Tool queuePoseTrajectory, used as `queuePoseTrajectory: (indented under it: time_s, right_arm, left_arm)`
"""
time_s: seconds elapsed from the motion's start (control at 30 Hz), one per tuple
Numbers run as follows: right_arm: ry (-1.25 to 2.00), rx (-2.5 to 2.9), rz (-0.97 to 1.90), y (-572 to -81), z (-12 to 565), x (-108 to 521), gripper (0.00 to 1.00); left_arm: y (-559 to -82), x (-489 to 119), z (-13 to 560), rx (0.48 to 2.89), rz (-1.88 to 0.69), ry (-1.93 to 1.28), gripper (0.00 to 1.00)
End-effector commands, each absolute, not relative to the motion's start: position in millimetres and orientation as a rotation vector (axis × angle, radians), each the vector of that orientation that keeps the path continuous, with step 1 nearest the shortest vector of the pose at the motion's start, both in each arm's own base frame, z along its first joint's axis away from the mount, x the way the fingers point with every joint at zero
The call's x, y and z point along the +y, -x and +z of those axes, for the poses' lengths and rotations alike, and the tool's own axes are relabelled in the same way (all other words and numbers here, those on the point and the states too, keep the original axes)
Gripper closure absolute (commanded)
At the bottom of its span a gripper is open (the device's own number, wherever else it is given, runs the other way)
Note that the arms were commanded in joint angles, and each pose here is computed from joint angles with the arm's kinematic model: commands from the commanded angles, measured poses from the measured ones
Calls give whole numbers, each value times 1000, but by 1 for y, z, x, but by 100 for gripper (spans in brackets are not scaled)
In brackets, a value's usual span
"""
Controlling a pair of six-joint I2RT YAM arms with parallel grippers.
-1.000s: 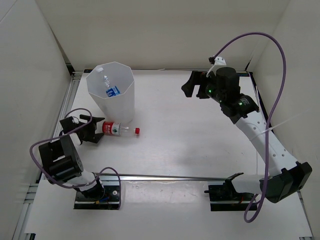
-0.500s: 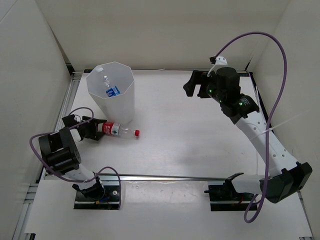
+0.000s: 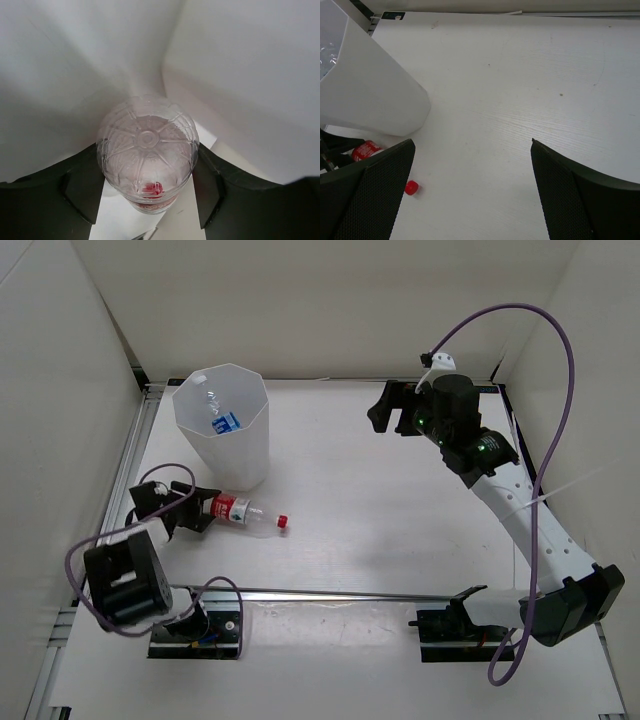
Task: Put the plastic bottles in the bin
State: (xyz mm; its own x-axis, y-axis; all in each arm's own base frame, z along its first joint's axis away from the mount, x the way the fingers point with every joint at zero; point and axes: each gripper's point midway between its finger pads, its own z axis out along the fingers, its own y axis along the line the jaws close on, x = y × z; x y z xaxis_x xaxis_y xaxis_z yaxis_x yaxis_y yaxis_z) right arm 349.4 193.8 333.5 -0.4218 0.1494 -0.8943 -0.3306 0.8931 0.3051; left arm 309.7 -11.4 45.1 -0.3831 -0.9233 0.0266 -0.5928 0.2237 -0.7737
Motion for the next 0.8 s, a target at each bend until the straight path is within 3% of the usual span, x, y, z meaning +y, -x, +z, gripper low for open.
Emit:
queuePoseTrajectory:
  time_s: [0.0,0.4,0.77]
  right_arm:
    - [108,1876,537,-352,348,190,0]
    - [91,1890,547,-349,342,189,0]
    - [69,1904,573,-350,339,193,0]
  left_arm:
    - [-298,-30,69,2041,-1026,1256,54]
    - [-262,-62,208,1891,-1162,845,58]
    - [-282,-63,443,1635,-1097,362,58]
